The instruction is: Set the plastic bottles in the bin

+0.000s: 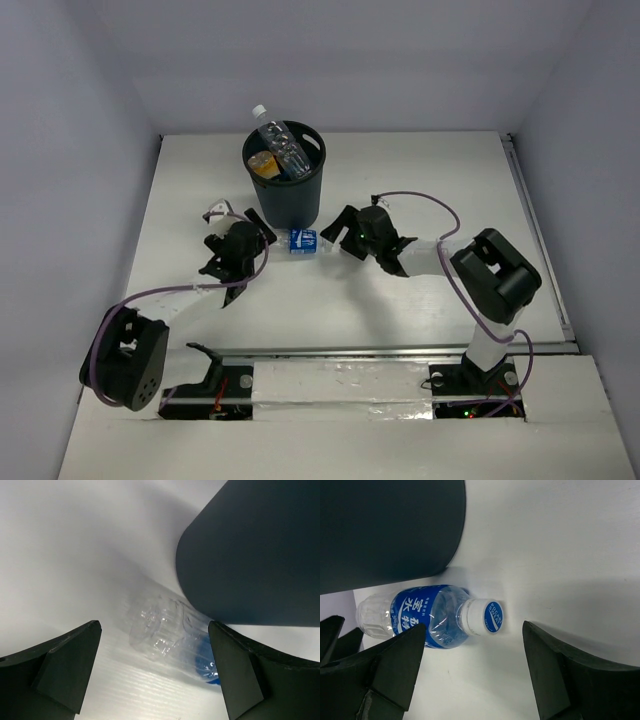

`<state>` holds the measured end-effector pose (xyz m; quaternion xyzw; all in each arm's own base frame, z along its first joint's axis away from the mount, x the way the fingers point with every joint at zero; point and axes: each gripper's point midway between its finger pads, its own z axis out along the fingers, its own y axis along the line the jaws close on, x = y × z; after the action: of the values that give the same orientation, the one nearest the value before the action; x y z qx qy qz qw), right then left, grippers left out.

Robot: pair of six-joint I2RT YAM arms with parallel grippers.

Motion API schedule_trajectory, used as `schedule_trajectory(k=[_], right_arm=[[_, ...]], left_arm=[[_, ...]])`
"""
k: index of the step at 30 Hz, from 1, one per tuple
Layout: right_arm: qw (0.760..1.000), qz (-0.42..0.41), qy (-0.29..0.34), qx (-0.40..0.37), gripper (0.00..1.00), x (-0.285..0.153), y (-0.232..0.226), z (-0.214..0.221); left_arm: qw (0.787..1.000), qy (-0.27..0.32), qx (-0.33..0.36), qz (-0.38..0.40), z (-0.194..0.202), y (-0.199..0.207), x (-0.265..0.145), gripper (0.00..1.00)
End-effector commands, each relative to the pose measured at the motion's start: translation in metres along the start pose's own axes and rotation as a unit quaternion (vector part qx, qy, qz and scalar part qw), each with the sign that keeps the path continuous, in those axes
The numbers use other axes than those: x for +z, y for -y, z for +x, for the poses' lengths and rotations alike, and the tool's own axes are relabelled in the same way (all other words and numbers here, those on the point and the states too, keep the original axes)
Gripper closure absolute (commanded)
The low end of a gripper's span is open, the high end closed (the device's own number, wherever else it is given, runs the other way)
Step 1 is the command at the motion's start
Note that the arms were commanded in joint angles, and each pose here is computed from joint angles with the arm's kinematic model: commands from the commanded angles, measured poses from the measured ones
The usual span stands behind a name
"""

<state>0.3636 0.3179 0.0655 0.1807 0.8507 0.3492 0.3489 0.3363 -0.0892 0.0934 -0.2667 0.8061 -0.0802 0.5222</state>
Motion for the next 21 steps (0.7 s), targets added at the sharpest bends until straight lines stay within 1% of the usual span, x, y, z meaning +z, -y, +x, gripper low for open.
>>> schedule_trajectory(k=[1, 3, 4, 7, 8, 10, 11, 13, 14, 15, 17, 21], right_arm=[[0.999, -0.038, 0.014, 0.002, 0.17, 0.003, -0.022, -0.009], [0.999, -0.040, 0.015, 0.001, 0.17, 0.003, -0.025, -0.010], [0.999, -0.041, 0.015, 0.000, 0.17, 0.003, -0.025, -0.010], [0.999, -0.045, 0.013, -0.003, 0.17, 0.001, -0.027, -0.011], [0.999, -0.048, 0.013, -0.005, 0.17, 0.000, -0.029, -0.011], [0.999, -0.047, 0.012, -0.008, 0.16, -0.001, -0.029, -0.011], [0.999, -0.046, 0.013, -0.011, 0.16, -0.002, -0.029, -0.012], [0.999, -0.040, 0.012, -0.016, 0.10, -0.002, -0.026, -0.011], [0.999, -0.042, 0.009, -0.019, 0.04, -0.003, -0.027, -0.011], [0.999, -0.045, 0.003, -0.022, 0.02, -0.004, -0.028, -0.008], [0.999, -0.047, -0.003, -0.022, 0.00, -0.006, -0.026, -0.005], [0.998, -0.052, -0.009, -0.024, 0.00, -0.005, -0.029, -0.003]], left_arm=[[0.999, 0.030, -0.015, 0.025, -0.026, 0.019, 0.009, 0.13], [1.000, 0.009, 0.002, 0.026, -0.018, 0.025, 0.018, 0.15], [1.000, -0.003, 0.012, 0.016, -0.009, 0.022, 0.025, 0.19], [1.000, -0.009, 0.011, 0.023, -0.002, 0.025, 0.030, 0.23], [1.000, -0.014, 0.012, 0.022, 0.002, 0.023, 0.031, 0.28], [1.000, -0.018, 0.013, 0.019, 0.006, 0.020, 0.031, 0.30], [0.999, -0.024, 0.013, 0.020, 0.010, 0.018, 0.030, 0.36], [0.999, -0.030, 0.013, 0.020, 0.014, 0.015, 0.028, 0.39], [0.999, -0.034, 0.009, 0.025, 0.017, 0.013, 0.024, 0.42], [0.999, -0.037, 0.006, 0.030, 0.019, 0.013, 0.021, 0.44], [0.998, -0.039, 0.001, 0.039, 0.021, 0.009, 0.015, 0.48], [0.996, -0.057, -0.002, 0.071, 0.035, 0.017, -0.001, 0.50]])
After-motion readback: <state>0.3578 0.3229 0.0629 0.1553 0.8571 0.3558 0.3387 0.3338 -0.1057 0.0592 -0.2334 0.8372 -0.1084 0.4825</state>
